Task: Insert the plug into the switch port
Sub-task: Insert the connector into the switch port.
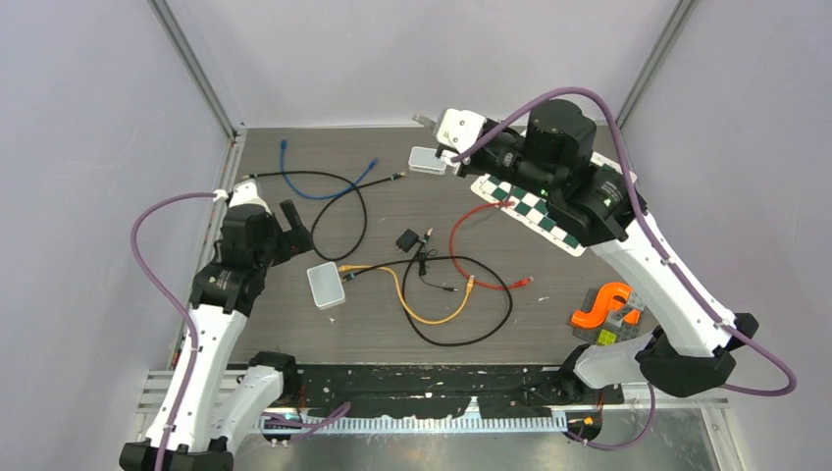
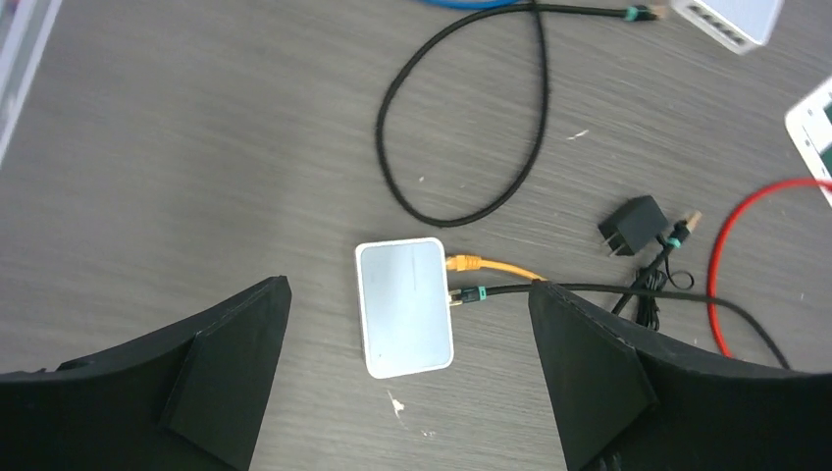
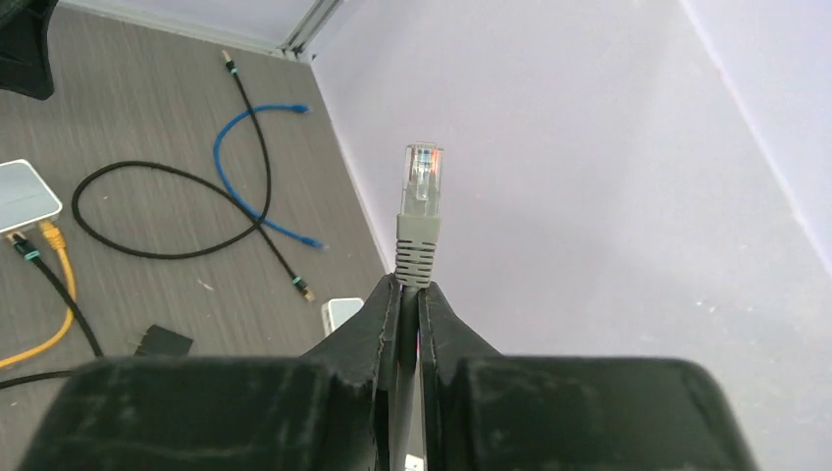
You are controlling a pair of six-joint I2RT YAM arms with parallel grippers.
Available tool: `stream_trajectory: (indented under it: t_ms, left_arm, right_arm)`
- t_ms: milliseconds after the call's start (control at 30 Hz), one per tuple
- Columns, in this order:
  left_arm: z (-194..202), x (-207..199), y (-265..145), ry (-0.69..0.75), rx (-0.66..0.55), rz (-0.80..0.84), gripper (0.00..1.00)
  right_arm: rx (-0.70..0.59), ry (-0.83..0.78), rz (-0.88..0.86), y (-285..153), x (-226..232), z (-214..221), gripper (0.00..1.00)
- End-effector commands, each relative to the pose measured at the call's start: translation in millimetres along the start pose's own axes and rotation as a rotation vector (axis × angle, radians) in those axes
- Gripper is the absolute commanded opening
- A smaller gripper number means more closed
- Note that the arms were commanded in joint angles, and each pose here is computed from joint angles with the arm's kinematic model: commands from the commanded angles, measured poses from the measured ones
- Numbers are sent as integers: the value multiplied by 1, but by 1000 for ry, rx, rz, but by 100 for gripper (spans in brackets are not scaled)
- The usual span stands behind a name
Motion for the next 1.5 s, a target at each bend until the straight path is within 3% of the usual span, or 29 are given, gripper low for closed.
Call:
stream_trajectory:
  t_ms: [0,100,200,367,533,700,1000,1467]
  left_arm:
    - [19,25,7,-196,58,-146,93]
    - [42,27,17,-247,117,-151,91]
    - [66,36,26,-298,155,-194,88]
    - [96,49,41,-331,199,-233,83]
    - [104,55,46,-347,261,-243,78]
    - [107,47,55,-398,282,-138,73]
    - [129,40,72,-514,413,-3,58]
    - [141,46,77,-478,480,-26,46]
  right_arm:
    - [55,-56,-71,18,15,19,5]
    - [84,-41,-119,38,46,50,5]
    - [125,-27,-230,64,109,107,5]
    - [223,18,-425,102,196,163,5]
    - [228,10,-592,123,256,171,5]
    - [264,-8,-710,139,306,180,5]
    - [303,-35,-751,155,357,185,5]
    - [353,-55,-741,171,391,194,5]
Point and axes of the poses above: each gripper's point midway between its finger pads, its own y axis out along the fingers, its own x axis along the line the jaws close on, z = x × y, the point moved 1 cm from there along -y, back along the fingers, and after that the axes turned 1 degree about -y, right-handed, at the moved point
